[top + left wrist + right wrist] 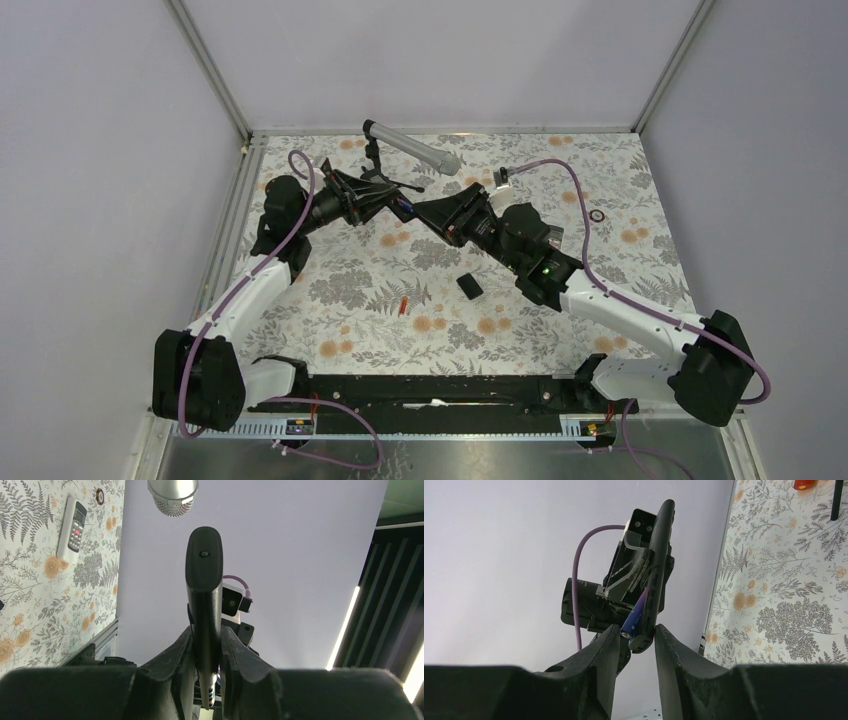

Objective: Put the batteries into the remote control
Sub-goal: Load the battery into the remote control, then pick up the battery from the center of the board, then load the battery into the remote control.

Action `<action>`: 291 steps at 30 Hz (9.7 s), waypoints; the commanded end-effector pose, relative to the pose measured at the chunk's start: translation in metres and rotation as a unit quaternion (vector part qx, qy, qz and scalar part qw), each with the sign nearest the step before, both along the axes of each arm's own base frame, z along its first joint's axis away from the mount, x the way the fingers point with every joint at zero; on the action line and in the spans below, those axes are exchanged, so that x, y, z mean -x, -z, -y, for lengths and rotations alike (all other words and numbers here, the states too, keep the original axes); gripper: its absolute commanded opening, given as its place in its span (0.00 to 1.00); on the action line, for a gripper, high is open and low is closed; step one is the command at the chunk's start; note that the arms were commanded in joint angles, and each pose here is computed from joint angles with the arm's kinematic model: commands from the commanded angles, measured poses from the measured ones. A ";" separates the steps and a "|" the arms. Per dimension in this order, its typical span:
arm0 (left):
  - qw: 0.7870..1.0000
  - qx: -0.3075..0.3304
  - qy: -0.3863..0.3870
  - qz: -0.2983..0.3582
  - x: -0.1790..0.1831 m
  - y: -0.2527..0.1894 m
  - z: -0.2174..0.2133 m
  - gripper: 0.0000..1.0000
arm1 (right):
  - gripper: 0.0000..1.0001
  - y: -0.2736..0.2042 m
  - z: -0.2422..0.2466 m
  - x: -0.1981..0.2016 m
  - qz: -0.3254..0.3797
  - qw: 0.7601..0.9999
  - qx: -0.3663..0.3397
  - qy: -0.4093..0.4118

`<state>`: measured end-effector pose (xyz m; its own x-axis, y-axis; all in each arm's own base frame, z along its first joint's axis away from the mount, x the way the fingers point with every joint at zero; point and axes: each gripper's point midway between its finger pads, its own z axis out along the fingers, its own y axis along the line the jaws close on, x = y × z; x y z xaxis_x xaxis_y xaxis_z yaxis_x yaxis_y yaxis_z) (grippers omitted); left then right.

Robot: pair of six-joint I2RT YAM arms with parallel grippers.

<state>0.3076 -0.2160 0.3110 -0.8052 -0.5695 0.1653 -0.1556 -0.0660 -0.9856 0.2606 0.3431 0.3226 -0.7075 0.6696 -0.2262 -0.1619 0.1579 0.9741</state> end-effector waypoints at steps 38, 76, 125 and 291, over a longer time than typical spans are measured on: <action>0.991 -0.044 0.031 0.125 0.023 -0.040 0.004 0.00 | 0.42 0.077 0.023 -0.013 -0.121 0.974 0.188 0.046; 0.894 -0.185 0.121 0.391 0.059 -0.049 -0.001 0.00 | 0.43 0.049 -0.015 0.006 0.145 0.941 0.274 -0.134; 0.812 -0.496 -0.260 0.167 0.023 0.008 -0.165 0.00 | 0.71 0.279 -0.042 0.014 0.097 0.650 0.704 -0.269; 0.911 -0.126 0.117 0.374 0.060 -0.078 0.020 0.00 | 0.24 -0.017 -0.025 0.025 0.378 0.824 0.402 -0.127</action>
